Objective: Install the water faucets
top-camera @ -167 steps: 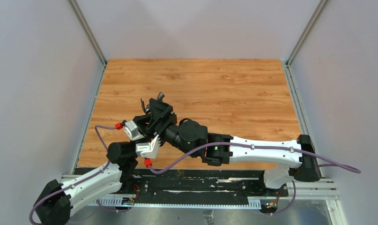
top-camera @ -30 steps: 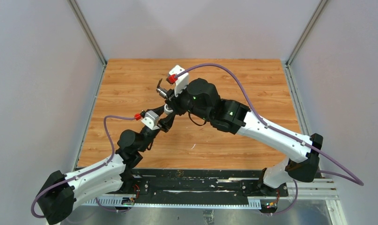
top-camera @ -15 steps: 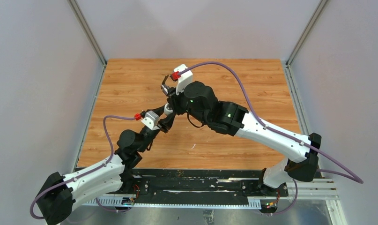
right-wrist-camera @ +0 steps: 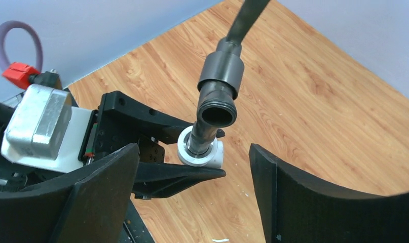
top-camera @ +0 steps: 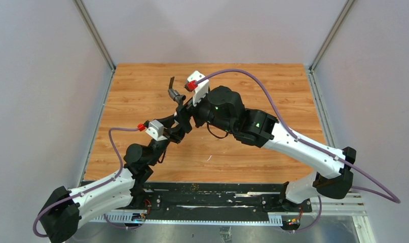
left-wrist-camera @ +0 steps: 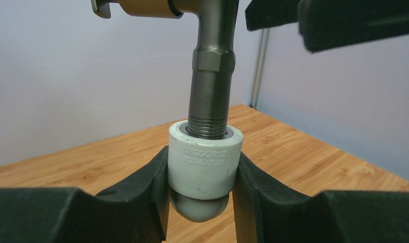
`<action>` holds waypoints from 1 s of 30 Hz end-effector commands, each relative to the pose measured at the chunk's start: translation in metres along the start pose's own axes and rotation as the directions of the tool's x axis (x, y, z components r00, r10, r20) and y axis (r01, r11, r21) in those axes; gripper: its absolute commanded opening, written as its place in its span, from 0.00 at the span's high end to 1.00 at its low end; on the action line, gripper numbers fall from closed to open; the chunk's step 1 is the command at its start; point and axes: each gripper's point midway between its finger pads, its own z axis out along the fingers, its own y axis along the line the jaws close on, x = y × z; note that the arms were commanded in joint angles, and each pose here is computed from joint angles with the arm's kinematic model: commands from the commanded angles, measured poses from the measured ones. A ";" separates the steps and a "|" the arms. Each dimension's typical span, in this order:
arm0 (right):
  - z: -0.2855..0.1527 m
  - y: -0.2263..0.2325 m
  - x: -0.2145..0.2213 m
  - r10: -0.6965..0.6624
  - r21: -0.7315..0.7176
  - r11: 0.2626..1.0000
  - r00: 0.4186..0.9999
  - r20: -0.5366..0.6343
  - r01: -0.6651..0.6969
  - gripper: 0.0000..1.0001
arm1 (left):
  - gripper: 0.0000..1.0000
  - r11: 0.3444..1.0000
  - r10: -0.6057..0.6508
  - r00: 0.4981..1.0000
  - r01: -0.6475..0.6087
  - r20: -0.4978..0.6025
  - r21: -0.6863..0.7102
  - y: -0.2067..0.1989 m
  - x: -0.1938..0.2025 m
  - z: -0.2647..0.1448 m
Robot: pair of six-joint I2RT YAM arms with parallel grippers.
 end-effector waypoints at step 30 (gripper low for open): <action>-0.123 0.018 0.007 -0.895 -0.461 -0.068 0.150 0.419 0.885 0.02 | 1.00 0.738 -0.209 0.977 0.187 -0.044 0.649 -0.120 -0.014 -0.045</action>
